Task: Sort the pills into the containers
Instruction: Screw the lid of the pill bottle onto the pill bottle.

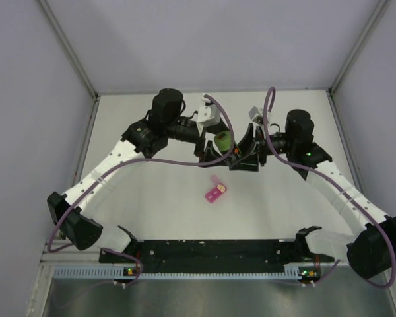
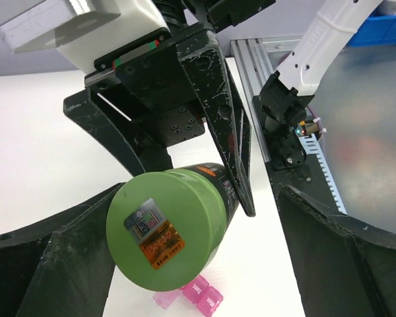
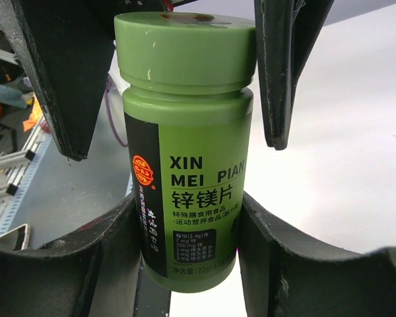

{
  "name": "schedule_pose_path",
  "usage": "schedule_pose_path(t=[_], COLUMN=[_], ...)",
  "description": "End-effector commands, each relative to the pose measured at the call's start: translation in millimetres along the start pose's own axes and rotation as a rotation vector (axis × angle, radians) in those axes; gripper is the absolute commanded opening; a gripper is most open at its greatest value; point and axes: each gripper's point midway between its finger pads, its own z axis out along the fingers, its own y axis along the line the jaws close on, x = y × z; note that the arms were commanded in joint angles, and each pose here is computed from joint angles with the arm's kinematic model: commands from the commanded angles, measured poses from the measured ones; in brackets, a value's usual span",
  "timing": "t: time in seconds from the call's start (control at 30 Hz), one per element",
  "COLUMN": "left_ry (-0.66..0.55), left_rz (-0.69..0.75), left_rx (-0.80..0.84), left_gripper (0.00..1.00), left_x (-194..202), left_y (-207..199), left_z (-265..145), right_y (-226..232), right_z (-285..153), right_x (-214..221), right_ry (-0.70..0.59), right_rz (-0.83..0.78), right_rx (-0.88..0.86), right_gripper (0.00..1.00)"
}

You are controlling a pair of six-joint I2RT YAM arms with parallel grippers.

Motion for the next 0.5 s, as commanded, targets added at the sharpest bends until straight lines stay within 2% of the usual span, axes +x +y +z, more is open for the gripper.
schedule_pose_path(t=[0.0,0.2,0.27,0.47], left_ry=[-0.054,-0.127,-0.167,-0.299], left_rz=[-0.035,-0.101,-0.162,-0.249], left_rx=[-0.009,-0.096,-0.121,-0.105], left_gripper=[0.99,0.99,0.99,0.99], left_x=[-16,-33,-39,-59], left_y=[-3,14,21,24], left_z=[-9,-21,-27,-40], right_y=[5,3,2,-2], right_z=[-4,-6,-7,-10], right_x=[-32,-30,-32,-35], right_ry=[-0.039,-0.027,-0.029,-0.033], right_rz=[-0.175,-0.186,-0.2,-0.201], right_rx=[0.056,0.098,0.112,0.163], right_gripper=[0.0,0.0,0.0,0.0])
